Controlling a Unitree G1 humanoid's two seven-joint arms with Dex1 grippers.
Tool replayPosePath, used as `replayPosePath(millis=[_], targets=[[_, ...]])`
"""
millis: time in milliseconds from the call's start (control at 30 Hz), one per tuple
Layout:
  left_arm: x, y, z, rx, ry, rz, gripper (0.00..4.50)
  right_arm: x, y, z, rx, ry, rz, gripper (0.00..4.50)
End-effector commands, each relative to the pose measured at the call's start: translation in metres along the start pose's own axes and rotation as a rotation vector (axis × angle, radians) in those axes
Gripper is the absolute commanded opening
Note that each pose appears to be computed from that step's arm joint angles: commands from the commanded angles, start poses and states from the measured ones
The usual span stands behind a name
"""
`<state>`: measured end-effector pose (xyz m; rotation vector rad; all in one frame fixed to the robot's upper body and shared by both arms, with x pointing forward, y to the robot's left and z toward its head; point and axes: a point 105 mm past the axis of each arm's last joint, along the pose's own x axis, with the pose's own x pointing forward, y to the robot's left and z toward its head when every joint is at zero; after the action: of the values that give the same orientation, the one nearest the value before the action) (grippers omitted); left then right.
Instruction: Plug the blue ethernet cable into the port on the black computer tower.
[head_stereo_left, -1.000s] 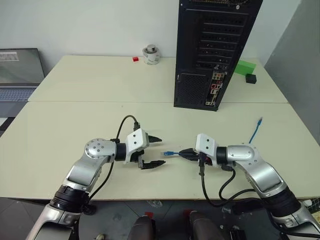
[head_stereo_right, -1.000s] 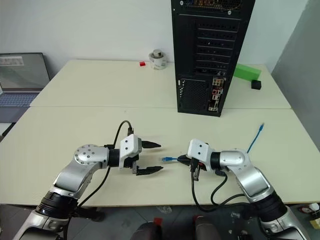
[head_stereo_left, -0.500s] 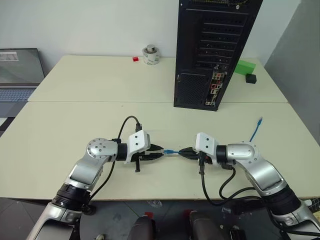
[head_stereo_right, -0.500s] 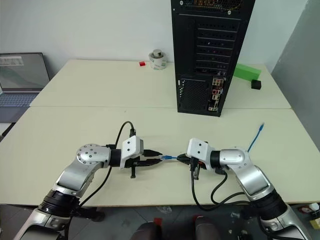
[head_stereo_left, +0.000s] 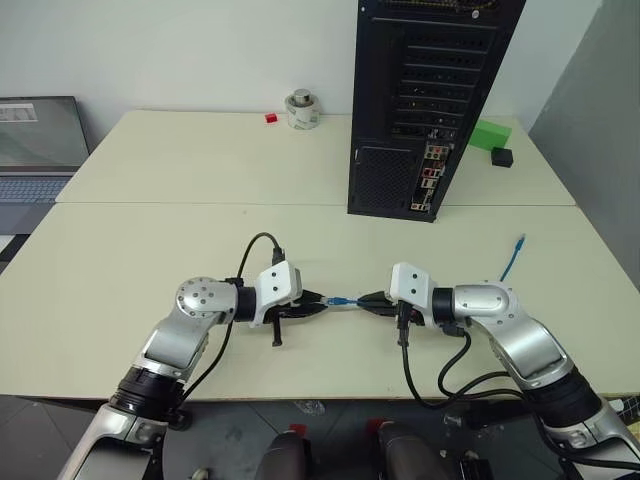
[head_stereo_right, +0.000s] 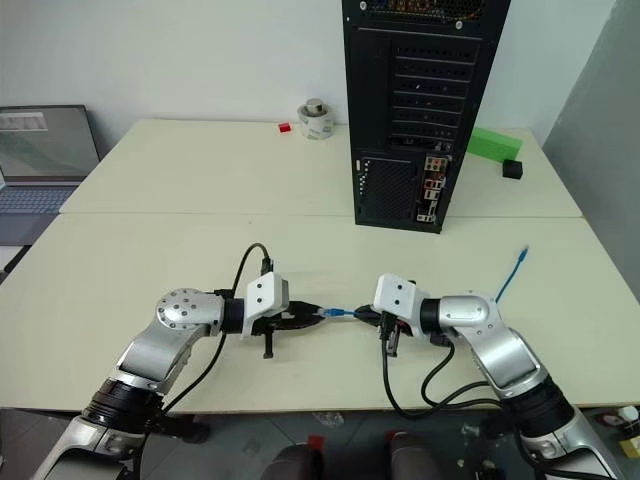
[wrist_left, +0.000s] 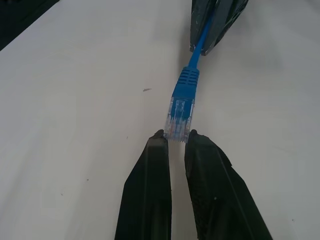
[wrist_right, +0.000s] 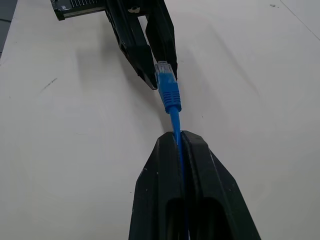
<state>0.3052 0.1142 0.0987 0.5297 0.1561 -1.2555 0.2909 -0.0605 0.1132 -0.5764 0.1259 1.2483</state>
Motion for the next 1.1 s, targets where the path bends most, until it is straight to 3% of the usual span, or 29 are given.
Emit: replayPosePath(millis=[33, 233, 633, 767, 933, 1100], targets=[[-0.001, 0.008, 0.016, 0.017, -0.063, 0.031, 0.90, 0.000, -0.001, 0.011, -0.051, -0.030, 0.004, 0.00], [-0.002, 0.006, 0.016, 0.046, -0.060, 0.023, 1.97, 0.000, -0.003, 0.010, -0.053, -0.025, 0.002, 0.00], [0.000, -0.004, 0.018, 0.063, -0.077, -0.027, 1.97, 0.000, -0.002, 0.009, -0.059, -0.019, 0.010, 0.00], [0.002, -0.002, 0.018, 0.064, -0.079, -0.021, 1.39, 0.000, -0.002, 0.009, -0.063, -0.017, 0.013, 0.00], [0.002, 0.000, 0.018, 0.068, -0.077, -0.017, 0.29, 0.000, -0.002, 0.009, -0.067, -0.016, 0.014, 0.00], [0.003, 0.000, 0.017, 0.071, -0.073, -0.015, 0.28, 0.000, -0.001, 0.010, -0.075, -0.015, 0.020, 0.00]])
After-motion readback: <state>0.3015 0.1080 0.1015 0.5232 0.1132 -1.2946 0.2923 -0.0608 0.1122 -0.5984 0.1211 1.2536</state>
